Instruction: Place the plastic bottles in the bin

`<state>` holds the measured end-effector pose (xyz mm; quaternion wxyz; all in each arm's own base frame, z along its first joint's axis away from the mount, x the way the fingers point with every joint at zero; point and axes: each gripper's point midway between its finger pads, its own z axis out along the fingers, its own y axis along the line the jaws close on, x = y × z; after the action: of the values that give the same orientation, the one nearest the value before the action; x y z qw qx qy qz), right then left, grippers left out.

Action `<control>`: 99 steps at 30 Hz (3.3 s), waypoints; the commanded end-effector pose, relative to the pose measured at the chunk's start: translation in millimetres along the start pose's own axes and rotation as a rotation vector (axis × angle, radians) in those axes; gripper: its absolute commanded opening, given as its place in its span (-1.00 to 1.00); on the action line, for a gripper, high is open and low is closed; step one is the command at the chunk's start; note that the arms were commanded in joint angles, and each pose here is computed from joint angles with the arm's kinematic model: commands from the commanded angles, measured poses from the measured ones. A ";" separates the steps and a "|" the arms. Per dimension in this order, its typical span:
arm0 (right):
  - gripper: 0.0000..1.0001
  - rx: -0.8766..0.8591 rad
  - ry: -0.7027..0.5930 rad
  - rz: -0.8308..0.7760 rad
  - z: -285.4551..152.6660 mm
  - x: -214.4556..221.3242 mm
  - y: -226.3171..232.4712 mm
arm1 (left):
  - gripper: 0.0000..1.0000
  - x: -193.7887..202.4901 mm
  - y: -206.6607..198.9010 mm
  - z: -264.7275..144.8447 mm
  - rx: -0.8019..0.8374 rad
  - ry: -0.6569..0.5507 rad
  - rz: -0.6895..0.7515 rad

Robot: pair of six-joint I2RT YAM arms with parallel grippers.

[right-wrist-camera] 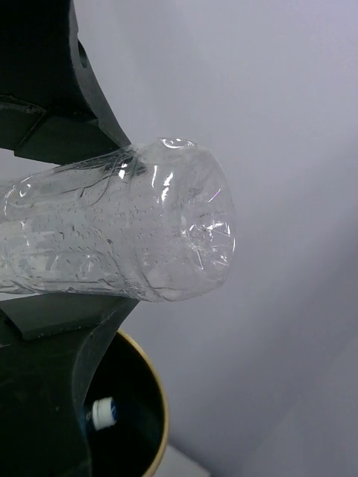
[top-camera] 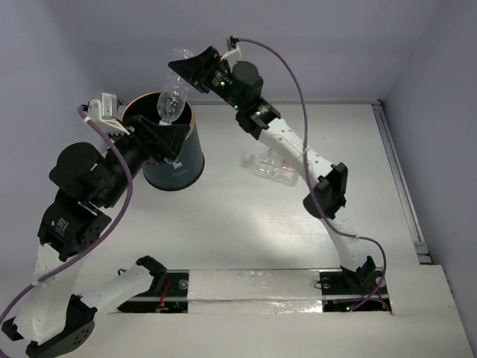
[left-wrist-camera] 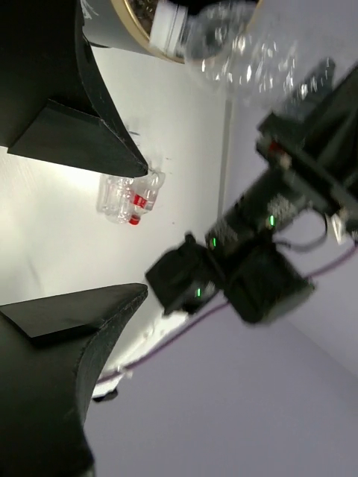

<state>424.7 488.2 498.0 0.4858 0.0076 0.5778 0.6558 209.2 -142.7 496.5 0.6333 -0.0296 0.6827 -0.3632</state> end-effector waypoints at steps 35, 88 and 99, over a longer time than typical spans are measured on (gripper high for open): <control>-0.19 0.179 -0.047 -0.198 -71.6 -38.4 -29.2 | -1.00 63.1 -14.4 39.1 0.122 0.207 -0.063; 0.90 0.513 0.391 -0.328 -460.8 58.6 -74.6 | 0.98 426.4 162.5 267.9 -0.850 0.569 -0.498; 0.89 0.561 0.364 -0.338 -454.1 48.9 -84.4 | 0.54 435.4 183.0 237.5 -0.899 0.604 -0.414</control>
<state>184.3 166.1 245.5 0.4358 -0.0659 0.8146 0.3770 419.3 -354.6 42.9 0.2417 -0.3333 0.8932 -0.1808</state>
